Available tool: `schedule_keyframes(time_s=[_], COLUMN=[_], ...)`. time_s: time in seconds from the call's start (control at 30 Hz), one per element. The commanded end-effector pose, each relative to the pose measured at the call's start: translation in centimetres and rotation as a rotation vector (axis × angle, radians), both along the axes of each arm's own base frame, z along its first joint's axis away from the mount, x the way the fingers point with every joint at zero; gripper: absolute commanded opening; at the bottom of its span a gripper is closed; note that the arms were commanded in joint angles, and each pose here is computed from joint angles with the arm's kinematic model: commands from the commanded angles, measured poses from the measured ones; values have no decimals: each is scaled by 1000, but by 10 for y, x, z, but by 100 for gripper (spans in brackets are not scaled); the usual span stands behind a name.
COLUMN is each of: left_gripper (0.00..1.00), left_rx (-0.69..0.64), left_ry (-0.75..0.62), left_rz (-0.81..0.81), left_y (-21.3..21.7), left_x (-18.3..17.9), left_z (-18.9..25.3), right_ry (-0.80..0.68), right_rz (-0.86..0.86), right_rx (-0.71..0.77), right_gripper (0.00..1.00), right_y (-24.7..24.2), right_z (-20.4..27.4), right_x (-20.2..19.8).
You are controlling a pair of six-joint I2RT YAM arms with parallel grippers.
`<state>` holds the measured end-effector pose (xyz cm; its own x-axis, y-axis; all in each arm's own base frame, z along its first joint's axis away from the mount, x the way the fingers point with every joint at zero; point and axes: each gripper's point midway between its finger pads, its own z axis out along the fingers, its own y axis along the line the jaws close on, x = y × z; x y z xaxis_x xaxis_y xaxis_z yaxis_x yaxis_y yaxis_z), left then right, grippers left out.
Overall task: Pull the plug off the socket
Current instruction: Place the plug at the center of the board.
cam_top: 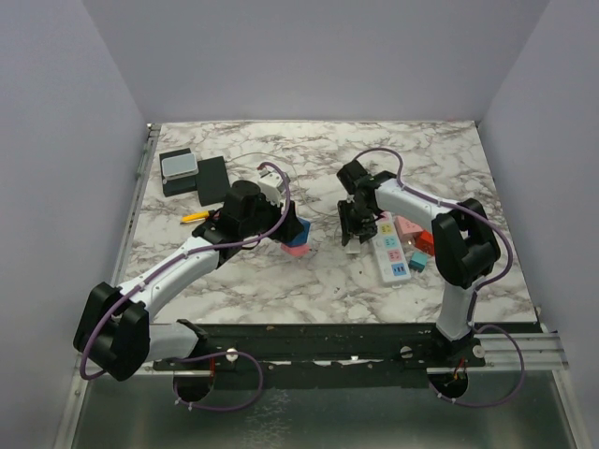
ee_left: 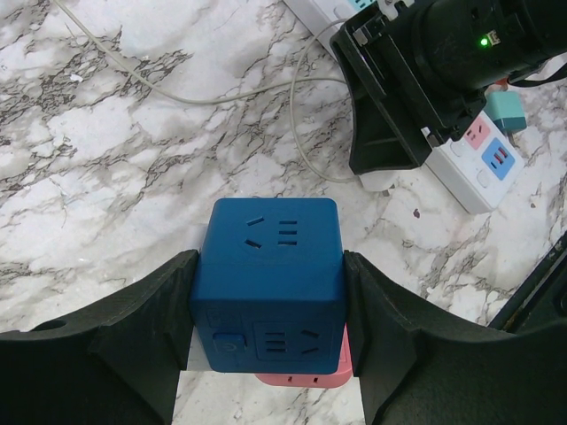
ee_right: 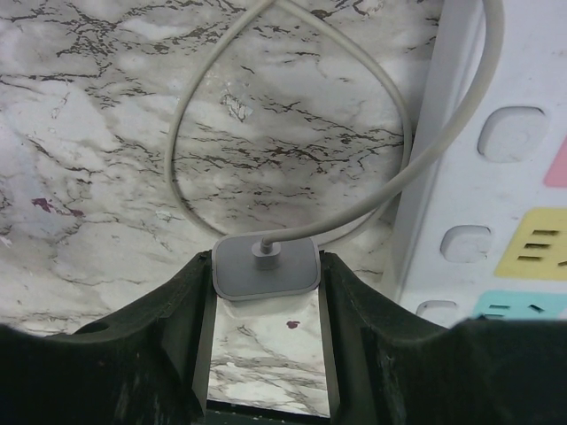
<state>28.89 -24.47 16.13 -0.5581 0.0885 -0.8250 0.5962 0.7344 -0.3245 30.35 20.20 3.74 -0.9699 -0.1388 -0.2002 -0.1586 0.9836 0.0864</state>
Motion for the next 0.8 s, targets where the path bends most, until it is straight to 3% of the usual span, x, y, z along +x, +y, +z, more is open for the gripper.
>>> schedule_keyframes(time_s=[0.0,0.2,0.63,0.77], left_gripper=[0,0,0,0], left_rx=[-38,-36,-28,-43], left_ry=[-14,-12,-46,-84], left_rz=[-16,-12,31,5], left_y=[-5,-5,2,1], left_x=[1,2,6,3], left_z=[13,12,18,28], right_ry=[-27,-63,-254,-360], right_rz=[-13,-9,-93,-78], right_rx=[-34,15,82,194], right_gripper=[46,66,74,79], right_y=[-1,6,-1,9], right_z=[4,14,65,96], right_x=[5,6,15,17])
